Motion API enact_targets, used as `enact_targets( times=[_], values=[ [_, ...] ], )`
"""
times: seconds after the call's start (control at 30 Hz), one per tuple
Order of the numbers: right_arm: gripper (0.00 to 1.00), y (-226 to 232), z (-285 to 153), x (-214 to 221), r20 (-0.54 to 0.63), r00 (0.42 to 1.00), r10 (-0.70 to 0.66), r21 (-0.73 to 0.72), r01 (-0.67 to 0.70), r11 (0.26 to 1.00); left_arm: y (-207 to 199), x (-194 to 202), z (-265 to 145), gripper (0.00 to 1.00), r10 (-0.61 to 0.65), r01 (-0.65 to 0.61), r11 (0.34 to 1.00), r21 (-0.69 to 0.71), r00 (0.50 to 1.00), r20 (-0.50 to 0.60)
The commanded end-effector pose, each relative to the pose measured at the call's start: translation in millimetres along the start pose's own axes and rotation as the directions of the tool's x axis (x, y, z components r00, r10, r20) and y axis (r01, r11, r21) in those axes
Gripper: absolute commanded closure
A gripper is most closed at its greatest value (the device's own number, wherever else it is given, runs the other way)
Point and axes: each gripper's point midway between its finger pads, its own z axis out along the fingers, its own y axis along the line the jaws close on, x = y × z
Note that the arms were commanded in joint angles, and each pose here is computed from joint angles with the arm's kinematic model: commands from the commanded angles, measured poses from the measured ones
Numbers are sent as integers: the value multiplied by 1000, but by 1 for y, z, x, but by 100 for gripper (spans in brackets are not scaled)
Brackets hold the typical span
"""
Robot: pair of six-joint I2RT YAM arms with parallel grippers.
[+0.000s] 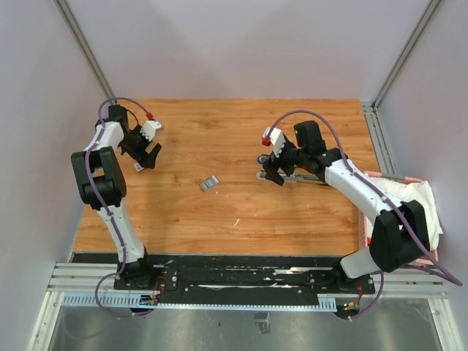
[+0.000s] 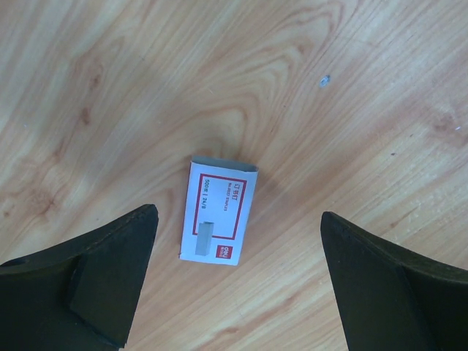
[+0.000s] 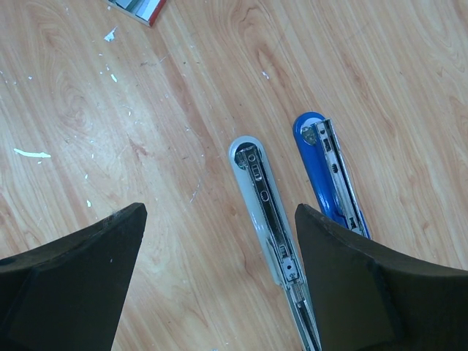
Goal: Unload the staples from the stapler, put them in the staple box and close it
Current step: Close the staple box at the center of the board.
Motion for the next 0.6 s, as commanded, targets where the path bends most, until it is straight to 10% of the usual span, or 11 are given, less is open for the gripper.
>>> enact_targets(
  times=[0.0, 0.57],
  values=[
    [15, 5, 0, 5, 3, 1000, 11, -37, -11, 999, 2, 12, -2, 2, 46, -47, 999, -15, 997, -54],
    [15, 19, 7, 6, 7, 1000, 16, -95, -15, 995, 9, 38, 21, 7, 118, -121, 993, -9, 983, -137]
  ],
)
